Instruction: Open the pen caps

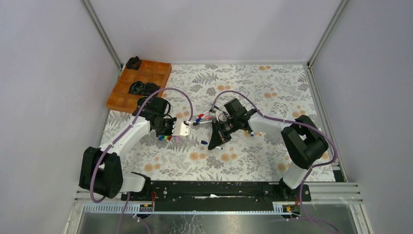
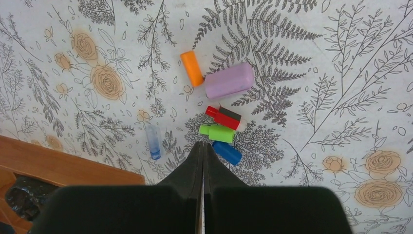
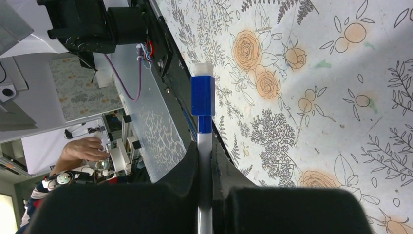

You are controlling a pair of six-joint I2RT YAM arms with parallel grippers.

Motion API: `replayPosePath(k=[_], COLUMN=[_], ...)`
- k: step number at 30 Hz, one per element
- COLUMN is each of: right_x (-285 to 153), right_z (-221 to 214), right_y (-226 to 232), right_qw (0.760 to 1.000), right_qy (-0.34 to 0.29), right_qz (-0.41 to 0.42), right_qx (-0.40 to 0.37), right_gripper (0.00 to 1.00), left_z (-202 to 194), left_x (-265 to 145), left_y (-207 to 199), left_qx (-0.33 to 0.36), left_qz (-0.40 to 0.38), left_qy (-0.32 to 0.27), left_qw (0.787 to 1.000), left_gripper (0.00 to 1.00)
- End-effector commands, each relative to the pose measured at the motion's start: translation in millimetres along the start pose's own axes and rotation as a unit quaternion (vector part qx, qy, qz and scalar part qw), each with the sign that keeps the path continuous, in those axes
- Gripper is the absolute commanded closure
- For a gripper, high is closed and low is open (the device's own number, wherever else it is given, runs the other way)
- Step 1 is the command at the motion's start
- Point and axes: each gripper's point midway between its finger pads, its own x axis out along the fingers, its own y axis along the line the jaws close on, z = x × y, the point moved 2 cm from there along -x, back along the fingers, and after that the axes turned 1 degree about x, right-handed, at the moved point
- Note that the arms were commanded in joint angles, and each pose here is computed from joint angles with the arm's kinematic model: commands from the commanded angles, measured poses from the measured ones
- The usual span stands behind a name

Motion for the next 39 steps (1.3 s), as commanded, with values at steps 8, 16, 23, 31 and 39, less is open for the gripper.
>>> replayPosePath(k=[8, 16, 23, 31, 39], right_x=[1.3, 23.6, 29.3, 31.3, 37.3], right_z=[25.0, 46.9, 52.4, 49.3, 48.8], right_y=[44.1, 73.0, 77.3, 74.1, 66.2], right_qw=[0.995, 0.988, 0.986, 0.985, 0.986], right_qy=[-0.020, 0.005, 0.010, 0.016, 0.024], right_qz=[0.097, 0.150, 0.165, 0.169, 0.162], right_qx=[-0.018, -0.022, -0.018, -0.010, 0.005], right_gripper=[1.00, 1.00, 1.00, 1.00, 1.00], left_z=[90.9, 125.6, 115.5, 101.6, 110.6], left_x=[-24.6, -29.8, -19.2, -7.7, -11.3], left_y=[-17.4, -33.9, -44.4, -44.4, -41.0], left_qx=[-0.035, -0.015, 0.017, 0.038, 0.038], left_qz=[-0.019, -0.063, -0.076, -0.067, -0.064], left_qy=[-0.182, -0.226, -0.195, -0.157, -0.170], left_qw=[0.983, 0.972, 0.978, 0.985, 0.983], left_gripper=[0.24, 0.19, 0.30, 0.71, 1.00])
